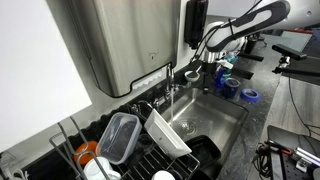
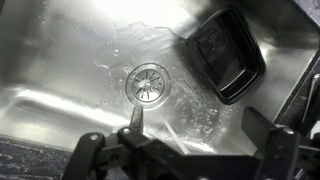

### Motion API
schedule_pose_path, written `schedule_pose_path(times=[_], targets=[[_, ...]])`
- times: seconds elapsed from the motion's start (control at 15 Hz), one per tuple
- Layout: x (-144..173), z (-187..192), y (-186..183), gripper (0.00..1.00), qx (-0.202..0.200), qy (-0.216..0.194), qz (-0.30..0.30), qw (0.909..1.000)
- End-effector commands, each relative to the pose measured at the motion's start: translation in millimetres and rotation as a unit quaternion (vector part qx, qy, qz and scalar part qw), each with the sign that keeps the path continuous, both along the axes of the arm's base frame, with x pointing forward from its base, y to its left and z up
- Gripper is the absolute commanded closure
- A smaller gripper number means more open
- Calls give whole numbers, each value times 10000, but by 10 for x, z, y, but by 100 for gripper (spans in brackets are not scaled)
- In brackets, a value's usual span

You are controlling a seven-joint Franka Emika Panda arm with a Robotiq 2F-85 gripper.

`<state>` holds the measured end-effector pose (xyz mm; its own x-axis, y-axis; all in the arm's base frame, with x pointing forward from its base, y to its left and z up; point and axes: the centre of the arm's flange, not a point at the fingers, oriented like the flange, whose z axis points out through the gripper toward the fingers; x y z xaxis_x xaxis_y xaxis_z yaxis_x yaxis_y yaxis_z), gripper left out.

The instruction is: Close the tap

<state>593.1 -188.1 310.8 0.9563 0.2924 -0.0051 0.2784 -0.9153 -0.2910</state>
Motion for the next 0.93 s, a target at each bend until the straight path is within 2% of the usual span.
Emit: schedule_pose_path(times=[0.0,0.47,0.87], targets=[[87,-136,-29,0,-57,-360,305,9989],[269,-437,-123,0,-343,-727,321,9962],[359,-512,-163,0,-487,-1054,326,9927]])
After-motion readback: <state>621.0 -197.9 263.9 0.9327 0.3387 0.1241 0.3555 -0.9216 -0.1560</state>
